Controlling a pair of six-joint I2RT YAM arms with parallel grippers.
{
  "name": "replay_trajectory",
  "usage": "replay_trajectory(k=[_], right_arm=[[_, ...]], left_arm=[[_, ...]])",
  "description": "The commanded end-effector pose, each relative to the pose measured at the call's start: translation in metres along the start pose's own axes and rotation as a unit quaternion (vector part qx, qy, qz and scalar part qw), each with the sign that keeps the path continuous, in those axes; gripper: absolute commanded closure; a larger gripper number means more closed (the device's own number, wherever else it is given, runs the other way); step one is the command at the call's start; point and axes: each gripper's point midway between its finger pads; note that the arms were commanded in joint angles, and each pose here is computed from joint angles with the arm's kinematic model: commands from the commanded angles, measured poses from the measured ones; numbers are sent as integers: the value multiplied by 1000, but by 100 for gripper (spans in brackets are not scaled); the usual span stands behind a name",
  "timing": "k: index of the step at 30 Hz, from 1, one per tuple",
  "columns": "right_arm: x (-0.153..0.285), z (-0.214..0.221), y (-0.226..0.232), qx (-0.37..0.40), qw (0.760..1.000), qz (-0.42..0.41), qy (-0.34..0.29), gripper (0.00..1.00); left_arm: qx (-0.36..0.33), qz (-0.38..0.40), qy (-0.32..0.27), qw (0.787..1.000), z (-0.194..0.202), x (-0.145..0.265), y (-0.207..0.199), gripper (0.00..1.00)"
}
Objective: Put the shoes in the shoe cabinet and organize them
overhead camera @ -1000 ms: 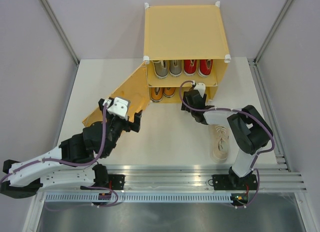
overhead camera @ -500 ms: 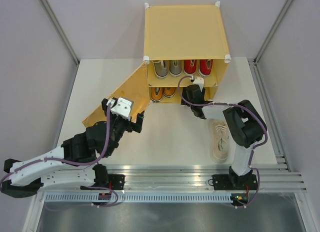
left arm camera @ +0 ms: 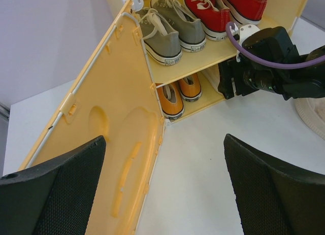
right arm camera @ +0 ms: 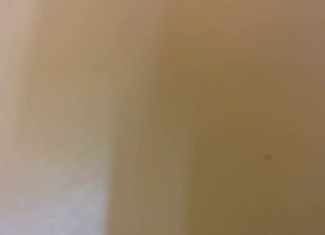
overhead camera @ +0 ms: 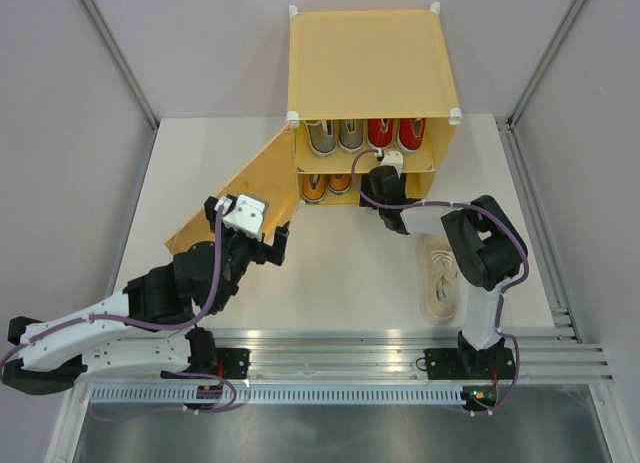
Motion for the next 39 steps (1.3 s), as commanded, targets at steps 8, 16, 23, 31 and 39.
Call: replay_trajectory(k=[8,16,23,31,39], right_arm=[[-6,-43,68,0,990,-135,-45,99],[-1,-43,83,12,984,-170,-50,99],[-13,-37,73,9,991,-128,-38,87],[-2,-24,42,-8,996,-77,-35,55],[27,-26,25,-21,997,-68,-39,26]], left_arm=[[-18,6,-5,1000,-3,1,1,0],[-17,7,-5,1000,-3,1,1,0],[-19,7,-4,1000,-2,0,0,0],[-20,12,-3,1000,-2,-1,-3,0],[-22,15,-1,1000,-1,-1,-5,0]])
Point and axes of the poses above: each gripper's point midway between its finger pads, its own x axis back along the fingers, its own y axis along the line the jaws close on, z = x × y, and after that the axes turned 13 degrees about -x, right-handed
